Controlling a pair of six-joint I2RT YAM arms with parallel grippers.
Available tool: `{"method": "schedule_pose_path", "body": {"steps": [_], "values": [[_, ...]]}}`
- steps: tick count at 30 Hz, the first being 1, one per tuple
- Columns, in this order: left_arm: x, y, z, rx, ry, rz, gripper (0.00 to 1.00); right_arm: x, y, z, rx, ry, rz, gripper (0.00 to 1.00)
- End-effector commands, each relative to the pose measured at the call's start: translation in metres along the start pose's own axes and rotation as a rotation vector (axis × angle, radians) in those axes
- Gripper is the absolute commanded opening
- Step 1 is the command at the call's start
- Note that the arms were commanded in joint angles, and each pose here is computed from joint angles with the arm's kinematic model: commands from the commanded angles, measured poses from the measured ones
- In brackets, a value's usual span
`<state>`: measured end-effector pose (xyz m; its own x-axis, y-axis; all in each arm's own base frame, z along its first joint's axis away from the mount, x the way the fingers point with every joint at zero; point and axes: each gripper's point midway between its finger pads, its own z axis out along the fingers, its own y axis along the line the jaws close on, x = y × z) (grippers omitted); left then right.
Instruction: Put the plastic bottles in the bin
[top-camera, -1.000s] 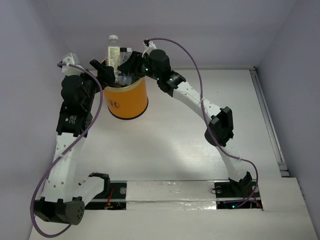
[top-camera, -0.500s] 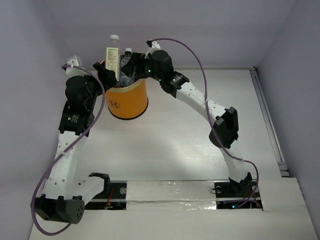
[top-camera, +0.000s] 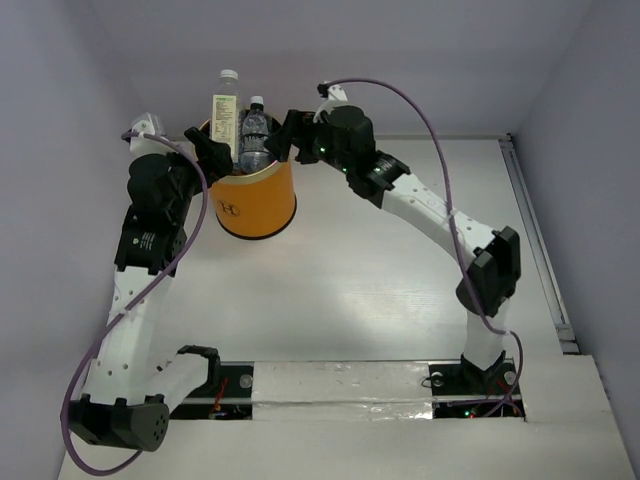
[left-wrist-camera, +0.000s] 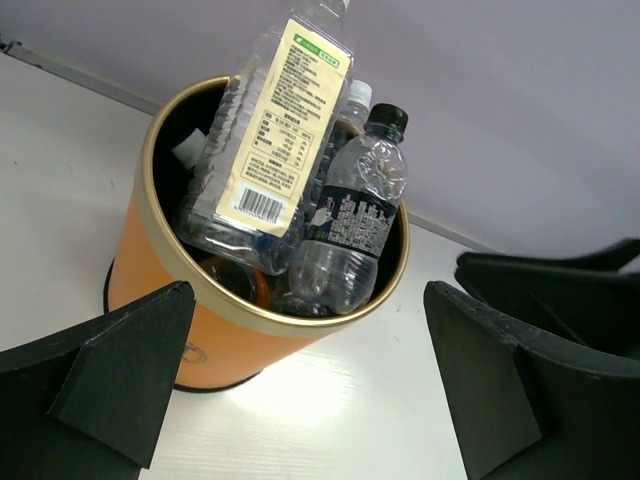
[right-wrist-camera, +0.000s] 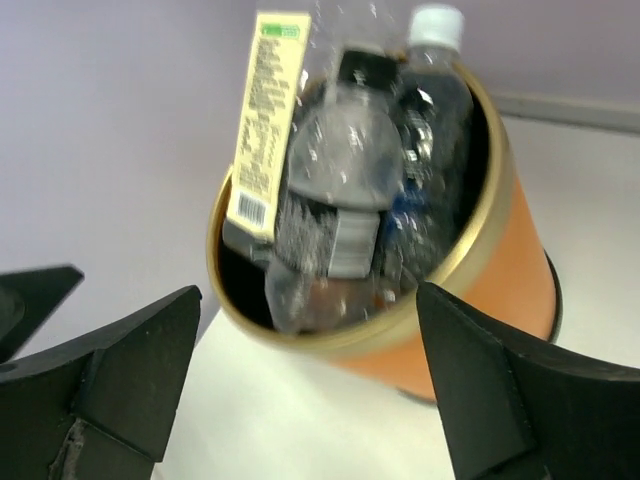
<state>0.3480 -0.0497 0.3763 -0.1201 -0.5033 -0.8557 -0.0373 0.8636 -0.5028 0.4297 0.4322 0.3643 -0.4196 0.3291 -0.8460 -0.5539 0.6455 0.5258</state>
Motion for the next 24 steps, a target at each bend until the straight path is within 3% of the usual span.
{"method": "schedule_pose_path", "body": {"steps": [1, 2, 3, 5, 6, 7, 8, 10, 11, 13, 14, 15, 17, 18, 24], "values": [[-0.038, -0.030, -0.026, 0.095, -0.080, -0.042, 0.99, -0.067, 0.033, -0.055, -0.058, -0.198, -0.015, 0.85], [-0.037, -0.029, -0.030, 0.090, -0.066, -0.046, 0.99, -0.075, 0.036, -0.070, -0.065, -0.227, -0.022, 0.74], [-0.037, -0.033, -0.034, 0.103, -0.057, -0.050, 0.99, -0.055, 0.021, -0.079, -0.031, -0.194, -0.038, 0.48], [-0.037, -0.039, -0.046, 0.138, -0.046, -0.061, 0.99, -0.088, 0.036, -0.141, -0.057, -0.299, -0.038, 0.18], [-0.036, -0.040, -0.051, 0.147, -0.044, -0.072, 0.99, -0.060, 0.016, -0.151, -0.015, -0.255, -0.034, 0.04], [-0.031, -0.038, -0.057, 0.152, -0.041, -0.097, 0.99, -0.084, 0.024, -0.198, -0.028, -0.340, -0.022, 0.03], [-0.028, -0.038, -0.060, 0.162, -0.040, -0.109, 0.99, -0.080, 0.018, -0.216, -0.010, -0.348, -0.016, 0.03], [-0.020, -0.038, -0.069, 0.187, -0.025, -0.126, 0.99, -0.053, -0.014, -0.244, 0.089, -0.337, 0.001, 0.08], [-0.017, -0.038, -0.071, 0.190, -0.018, -0.138, 0.99, -0.057, -0.020, -0.279, 0.116, -0.369, 0.018, 0.14], [-0.006, -0.035, -0.079, 0.191, 0.016, -0.153, 0.99, -0.042, -0.049, -0.321, 0.228, -0.391, 0.056, 0.49], [-0.004, -0.033, -0.081, 0.190, 0.018, -0.156, 0.99, -0.040, -0.058, -0.334, 0.260, -0.409, 0.060, 0.49], [-0.002, -0.034, -0.084, 0.202, 0.023, -0.157, 0.99, -0.038, -0.065, -0.346, 0.288, -0.430, 0.071, 0.66], [0.004, -0.032, -0.090, 0.215, 0.021, -0.156, 0.99, -0.037, -0.085, -0.373, 0.355, -0.502, 0.094, 0.80], [0.005, -0.033, -0.092, 0.226, 0.023, -0.156, 0.99, -0.036, -0.091, -0.380, 0.375, -0.526, 0.100, 1.00], [0.021, -0.031, -0.086, 0.215, 0.090, -0.176, 0.99, -0.029, -0.102, -0.392, 0.410, -0.545, 0.113, 1.00]]}}
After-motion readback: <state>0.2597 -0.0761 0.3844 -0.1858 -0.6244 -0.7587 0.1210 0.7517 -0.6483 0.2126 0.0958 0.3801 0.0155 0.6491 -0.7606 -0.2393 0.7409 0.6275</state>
